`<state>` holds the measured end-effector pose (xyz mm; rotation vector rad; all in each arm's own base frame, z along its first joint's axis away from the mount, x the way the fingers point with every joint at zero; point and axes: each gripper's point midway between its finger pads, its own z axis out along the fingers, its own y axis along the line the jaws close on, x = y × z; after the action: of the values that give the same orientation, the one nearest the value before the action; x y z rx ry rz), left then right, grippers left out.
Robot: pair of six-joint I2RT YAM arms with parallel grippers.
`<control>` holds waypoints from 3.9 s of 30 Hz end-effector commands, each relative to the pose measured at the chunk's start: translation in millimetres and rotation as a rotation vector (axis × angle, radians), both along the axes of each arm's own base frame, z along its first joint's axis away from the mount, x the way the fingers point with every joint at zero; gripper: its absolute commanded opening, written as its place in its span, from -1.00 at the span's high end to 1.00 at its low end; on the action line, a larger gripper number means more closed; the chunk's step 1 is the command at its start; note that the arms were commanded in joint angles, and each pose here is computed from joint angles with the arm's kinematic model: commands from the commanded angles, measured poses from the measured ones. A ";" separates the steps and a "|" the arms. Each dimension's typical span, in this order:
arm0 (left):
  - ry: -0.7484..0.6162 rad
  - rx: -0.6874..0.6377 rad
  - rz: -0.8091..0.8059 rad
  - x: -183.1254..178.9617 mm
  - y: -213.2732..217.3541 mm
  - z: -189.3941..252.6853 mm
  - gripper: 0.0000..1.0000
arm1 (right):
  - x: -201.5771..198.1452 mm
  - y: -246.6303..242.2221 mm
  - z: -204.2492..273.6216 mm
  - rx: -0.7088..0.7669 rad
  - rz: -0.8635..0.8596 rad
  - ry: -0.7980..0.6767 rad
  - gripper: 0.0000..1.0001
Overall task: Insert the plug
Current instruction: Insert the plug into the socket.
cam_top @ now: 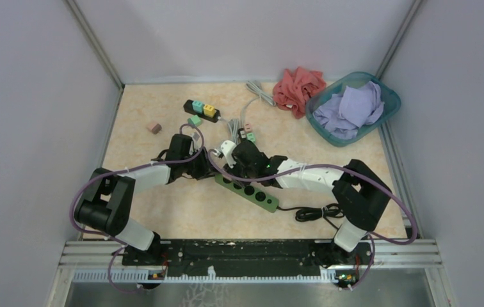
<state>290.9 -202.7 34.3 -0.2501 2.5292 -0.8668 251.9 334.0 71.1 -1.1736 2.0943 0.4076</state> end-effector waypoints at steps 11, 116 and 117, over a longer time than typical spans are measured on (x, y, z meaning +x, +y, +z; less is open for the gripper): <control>0.022 0.045 -0.004 -6.7 6.6 -5.1 0.14 | 1.2 -11.2 60.5 -0.027 -0.041 0.042 -0.12; 0.021 0.034 -0.001 -12.9 7.1 -2.6 0.11 | -51.5 -63.9 -90.5 -0.531 0.013 0.281 1.00; 0.018 0.036 0.000 -12.3 7.3 -1.7 0.10 | -49.8 -60.4 -85.5 -0.513 0.013 0.270 1.00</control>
<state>285.8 -200.0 34.3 -0.2440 2.5394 -0.8513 238.3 320.7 64.6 -1.3403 2.2943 0.1939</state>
